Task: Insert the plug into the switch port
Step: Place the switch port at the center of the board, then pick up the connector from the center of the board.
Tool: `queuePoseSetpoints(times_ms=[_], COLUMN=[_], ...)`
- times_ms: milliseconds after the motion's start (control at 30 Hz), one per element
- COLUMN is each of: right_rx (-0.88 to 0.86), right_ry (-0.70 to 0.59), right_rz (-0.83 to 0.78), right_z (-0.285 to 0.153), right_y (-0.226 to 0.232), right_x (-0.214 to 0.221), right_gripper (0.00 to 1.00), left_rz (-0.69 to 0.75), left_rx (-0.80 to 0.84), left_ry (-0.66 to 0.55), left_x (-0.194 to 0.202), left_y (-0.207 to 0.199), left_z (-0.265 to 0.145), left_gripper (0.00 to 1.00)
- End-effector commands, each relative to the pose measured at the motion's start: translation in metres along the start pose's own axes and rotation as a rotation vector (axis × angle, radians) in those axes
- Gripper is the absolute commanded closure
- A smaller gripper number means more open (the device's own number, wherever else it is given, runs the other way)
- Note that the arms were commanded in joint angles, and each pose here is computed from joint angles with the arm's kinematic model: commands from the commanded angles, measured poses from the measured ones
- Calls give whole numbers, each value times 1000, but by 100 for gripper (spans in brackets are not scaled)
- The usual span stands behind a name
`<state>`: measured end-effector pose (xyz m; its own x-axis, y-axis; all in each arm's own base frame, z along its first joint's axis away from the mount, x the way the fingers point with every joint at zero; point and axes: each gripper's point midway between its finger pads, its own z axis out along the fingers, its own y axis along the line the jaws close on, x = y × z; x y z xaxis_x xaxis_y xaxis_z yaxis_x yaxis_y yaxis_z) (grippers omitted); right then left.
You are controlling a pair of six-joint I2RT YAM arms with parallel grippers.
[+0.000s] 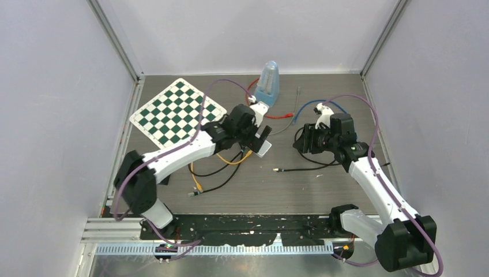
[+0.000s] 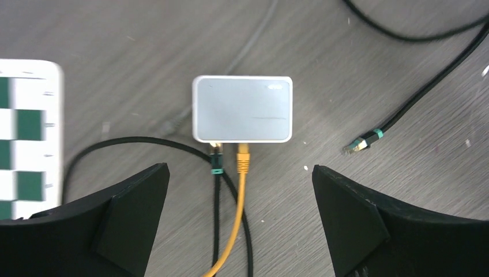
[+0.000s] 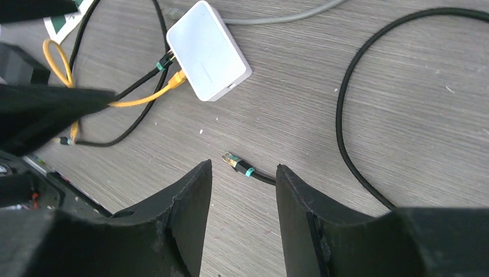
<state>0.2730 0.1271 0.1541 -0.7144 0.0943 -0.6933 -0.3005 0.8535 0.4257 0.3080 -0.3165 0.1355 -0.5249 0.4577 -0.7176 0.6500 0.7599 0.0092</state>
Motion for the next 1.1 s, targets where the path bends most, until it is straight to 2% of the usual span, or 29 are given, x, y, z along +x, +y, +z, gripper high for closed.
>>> queuePoseSetpoints(times_ms=[0, 133, 233, 300, 367, 433, 467, 500, 600, 767, 867, 1000, 1067], right_rx=[-15, 13, -21, -41, -9, 0, -16, -22, -39, -64, -30, 87, 158], right_ry=[-25, -22, -13, -25, -77, -131, -101, -84, 1, 14, 85, 101, 68], right_rz=[-171, -324, -460, -561, -541, -421, -340, -304, -191, -283, -340, -399, -421], right_z=[-6, 0, 7, 13, 22, 33, 43, 52, 80, 114, 127, 130, 130], right_y=[7, 8, 21, 28, 30, 36, 40, 44, 54, 70, 64, 50, 41], right_x=[-2, 5, 14, 19, 13, -3, 1, -4, 4, 5, 11, -12, -41], right_gripper=[48, 48, 48, 48, 48, 48, 47, 44, 24, 20, 20, 19, 20], left_rz=[-7, -121, -219, -246, -273, -297, -315, -324, -324, -293, -289, -263, -238], left_rx=[-146, -176, -85, -68, -76, -78, -79, -74, -84, -14, 51, 81, 86], left_ry=[-200, -237, -188, -198, -234, -271, -289, -299, -283, -266, -268, -234, -234], left_x=[-44, -40, -18, 1, 19, 35, 42, 48, 65, 74, 73, 81, 84], left_y=[33, 53, 57, 61, 67, 70, 72, 72, 74, 60, 48, 41, 40], left_z=[-62, -99, -116, -125, -133, -137, -140, -141, -148, -159, -165, -174, -180], left_gripper=[0, 0, 0, 1, 1, 1, 0, 0, 0, 1, 1, 1, 1])
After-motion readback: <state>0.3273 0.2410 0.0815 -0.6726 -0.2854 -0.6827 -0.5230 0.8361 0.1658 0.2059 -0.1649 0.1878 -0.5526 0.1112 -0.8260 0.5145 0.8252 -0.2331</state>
